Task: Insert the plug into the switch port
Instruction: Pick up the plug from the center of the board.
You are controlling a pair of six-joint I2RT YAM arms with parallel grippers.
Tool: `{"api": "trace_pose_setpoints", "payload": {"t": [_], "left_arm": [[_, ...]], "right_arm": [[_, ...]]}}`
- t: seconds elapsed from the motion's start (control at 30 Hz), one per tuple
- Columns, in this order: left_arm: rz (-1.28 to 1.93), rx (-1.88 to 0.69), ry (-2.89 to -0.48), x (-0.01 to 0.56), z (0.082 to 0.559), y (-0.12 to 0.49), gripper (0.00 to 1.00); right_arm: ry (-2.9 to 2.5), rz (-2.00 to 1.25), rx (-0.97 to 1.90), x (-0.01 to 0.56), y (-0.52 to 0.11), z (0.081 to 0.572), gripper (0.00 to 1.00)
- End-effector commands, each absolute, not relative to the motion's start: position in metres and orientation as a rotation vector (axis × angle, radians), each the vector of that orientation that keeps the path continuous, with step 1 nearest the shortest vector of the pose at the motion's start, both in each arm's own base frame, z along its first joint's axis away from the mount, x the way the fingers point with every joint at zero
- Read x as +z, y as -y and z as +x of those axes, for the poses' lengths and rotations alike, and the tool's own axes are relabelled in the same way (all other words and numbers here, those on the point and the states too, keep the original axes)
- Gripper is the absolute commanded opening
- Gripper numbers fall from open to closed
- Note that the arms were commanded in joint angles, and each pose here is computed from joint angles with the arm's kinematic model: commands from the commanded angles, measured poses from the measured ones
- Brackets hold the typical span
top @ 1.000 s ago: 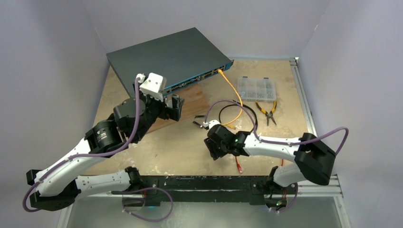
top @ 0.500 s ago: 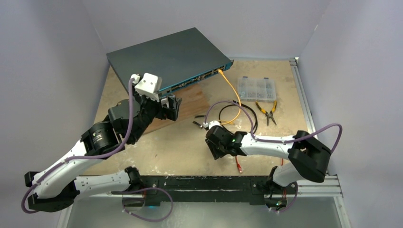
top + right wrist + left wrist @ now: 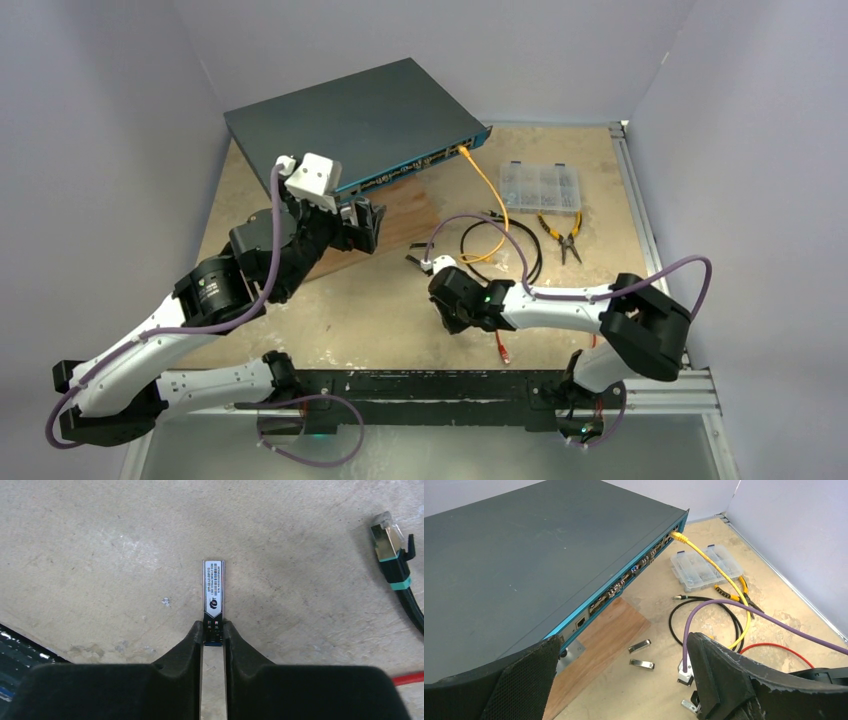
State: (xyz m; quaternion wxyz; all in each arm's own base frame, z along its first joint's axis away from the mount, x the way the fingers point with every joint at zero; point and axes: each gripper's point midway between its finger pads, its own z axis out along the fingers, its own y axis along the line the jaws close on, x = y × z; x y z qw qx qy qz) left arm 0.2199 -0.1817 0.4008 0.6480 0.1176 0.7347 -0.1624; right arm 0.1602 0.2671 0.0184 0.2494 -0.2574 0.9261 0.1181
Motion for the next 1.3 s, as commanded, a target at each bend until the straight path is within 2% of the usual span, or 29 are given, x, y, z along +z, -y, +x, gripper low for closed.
{"api": "trace_pose_setpoints", "payload": {"t": [0.0, 0.17, 0.37, 0.63, 1.27], "left_arm": [[0.232, -0.438, -1.642, 0.41, 0.218, 0.188, 0.95], [0.232, -0.465, -1.64, 0.41, 0.217, 0.192, 0.95], [0.246, -0.522, -1.638, 0.409, 0.216, 0.204, 0.94], [0.25, -0.588, -1.655, 0.4, 0.214, 0.218, 0.92], [0.308, -0.77, -1.701, 0.376, 0.207, 0.265, 0.86]], "right_arm": [[-2.484, -0.7, 0.412, 0.027, -0.281, 0.159, 0.13], [-2.396, -0.674, 0.532, 0.054, -0.296, 0.163, 0.04], [-2.245, -0.642, 0.709, 0.107, -0.318, 0.168, 0.0], [-1.984, -0.632, 0.876, 0.197, -0.332, 0.173, 0.0], [-1.628, -0.393, 0.992, 0.306, -0.295, 0.178, 0.0]]}}
